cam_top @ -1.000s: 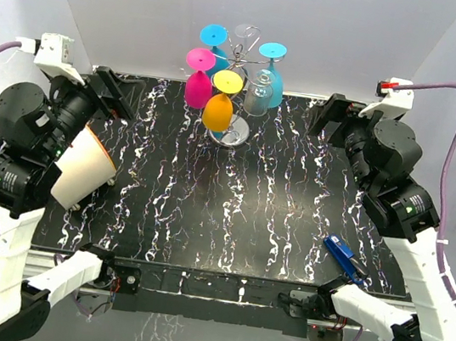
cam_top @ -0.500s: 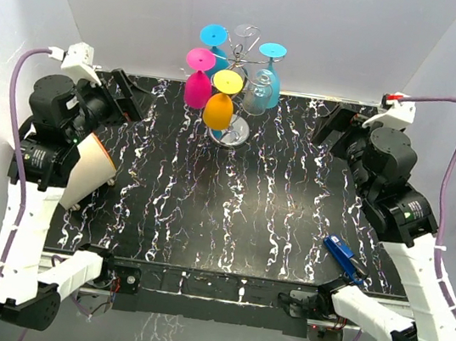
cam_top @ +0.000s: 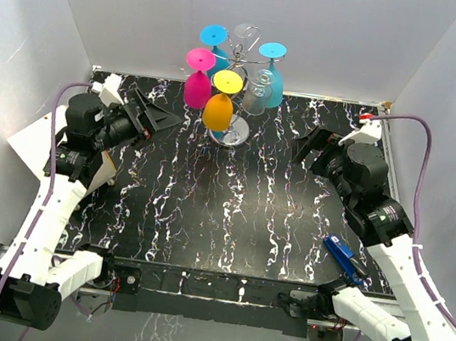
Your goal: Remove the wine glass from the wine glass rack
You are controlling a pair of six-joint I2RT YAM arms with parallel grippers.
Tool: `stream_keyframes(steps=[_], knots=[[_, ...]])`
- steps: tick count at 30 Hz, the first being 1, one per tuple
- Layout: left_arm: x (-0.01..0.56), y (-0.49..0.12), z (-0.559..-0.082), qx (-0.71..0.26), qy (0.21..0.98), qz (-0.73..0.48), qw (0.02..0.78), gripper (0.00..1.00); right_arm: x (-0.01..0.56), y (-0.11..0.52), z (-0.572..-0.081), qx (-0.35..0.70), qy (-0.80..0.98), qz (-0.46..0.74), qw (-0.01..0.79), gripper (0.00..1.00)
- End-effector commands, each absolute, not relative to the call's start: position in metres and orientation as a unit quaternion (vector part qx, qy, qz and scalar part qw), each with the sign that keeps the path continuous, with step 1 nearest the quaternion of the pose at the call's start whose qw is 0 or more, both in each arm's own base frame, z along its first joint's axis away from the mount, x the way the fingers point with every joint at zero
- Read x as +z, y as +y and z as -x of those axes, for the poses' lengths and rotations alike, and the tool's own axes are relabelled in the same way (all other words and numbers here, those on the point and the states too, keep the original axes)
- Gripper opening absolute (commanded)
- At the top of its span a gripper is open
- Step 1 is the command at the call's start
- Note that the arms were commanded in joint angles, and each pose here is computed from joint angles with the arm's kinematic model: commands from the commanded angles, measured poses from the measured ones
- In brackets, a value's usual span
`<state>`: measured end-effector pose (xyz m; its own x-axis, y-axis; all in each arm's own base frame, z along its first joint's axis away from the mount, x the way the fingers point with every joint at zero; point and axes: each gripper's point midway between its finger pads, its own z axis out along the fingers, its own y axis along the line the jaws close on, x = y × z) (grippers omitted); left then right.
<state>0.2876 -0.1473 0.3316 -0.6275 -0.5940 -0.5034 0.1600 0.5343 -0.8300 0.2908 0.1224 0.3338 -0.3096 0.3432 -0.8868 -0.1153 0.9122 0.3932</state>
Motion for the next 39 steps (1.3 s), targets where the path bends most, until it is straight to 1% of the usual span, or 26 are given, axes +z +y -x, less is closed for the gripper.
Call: stream_keyframes(steps=[1,6,11,13,15,19,22,26,27,32,39], knots=[[0.362,-0.172,-0.279,-0.548,0.729,0.13,0.388,0.99,0.362,0.134,-0.291,0.257,0.744,-0.075,0.612,0.98],[0.362,-0.206,-0.288,-0.573,0.724,0.122,0.364,0.99,0.361,0.134,-0.293,0.266,0.74,-0.099,0.61,0.98],[0.361,-0.224,-0.313,-0.543,0.737,0.147,0.374,0.99,0.354,0.123,-0.296,0.265,0.738,-0.166,0.598,0.98],[0.359,-0.218,-0.328,-0.507,0.743,0.185,0.395,0.97,0.352,0.12,-0.294,0.266,0.733,-0.18,0.599,0.98],[0.362,-0.214,-0.339,-0.492,0.739,0.21,0.409,0.93,0.352,0.117,-0.293,0.265,0.729,-0.183,0.604,0.98],[0.37,-0.217,-0.359,-0.479,0.731,0.23,0.428,0.9,0.353,0.104,-0.291,0.246,0.718,-0.196,0.621,0.98],[0.368,-0.219,-0.374,-0.465,0.732,0.251,0.43,0.85,0.354,0.096,-0.29,0.231,0.713,-0.204,0.63,0.98],[0.369,-0.223,-0.392,-0.455,0.724,0.271,0.442,0.82,0.359,0.094,-0.29,0.225,0.708,-0.2,0.638,0.98],[0.373,-0.225,-0.392,-0.455,0.722,0.271,0.446,0.8,0.361,0.094,-0.29,0.225,0.707,-0.2,0.64,0.98],[0.362,-0.237,-0.409,-0.422,0.737,0.278,0.448,0.57,0.368,0.092,-0.29,0.222,0.703,-0.193,0.648,0.98],[0.356,-0.247,-0.413,-0.412,0.735,0.291,0.454,0.51,0.373,0.084,-0.286,0.208,0.693,-0.192,0.663,0.98]])
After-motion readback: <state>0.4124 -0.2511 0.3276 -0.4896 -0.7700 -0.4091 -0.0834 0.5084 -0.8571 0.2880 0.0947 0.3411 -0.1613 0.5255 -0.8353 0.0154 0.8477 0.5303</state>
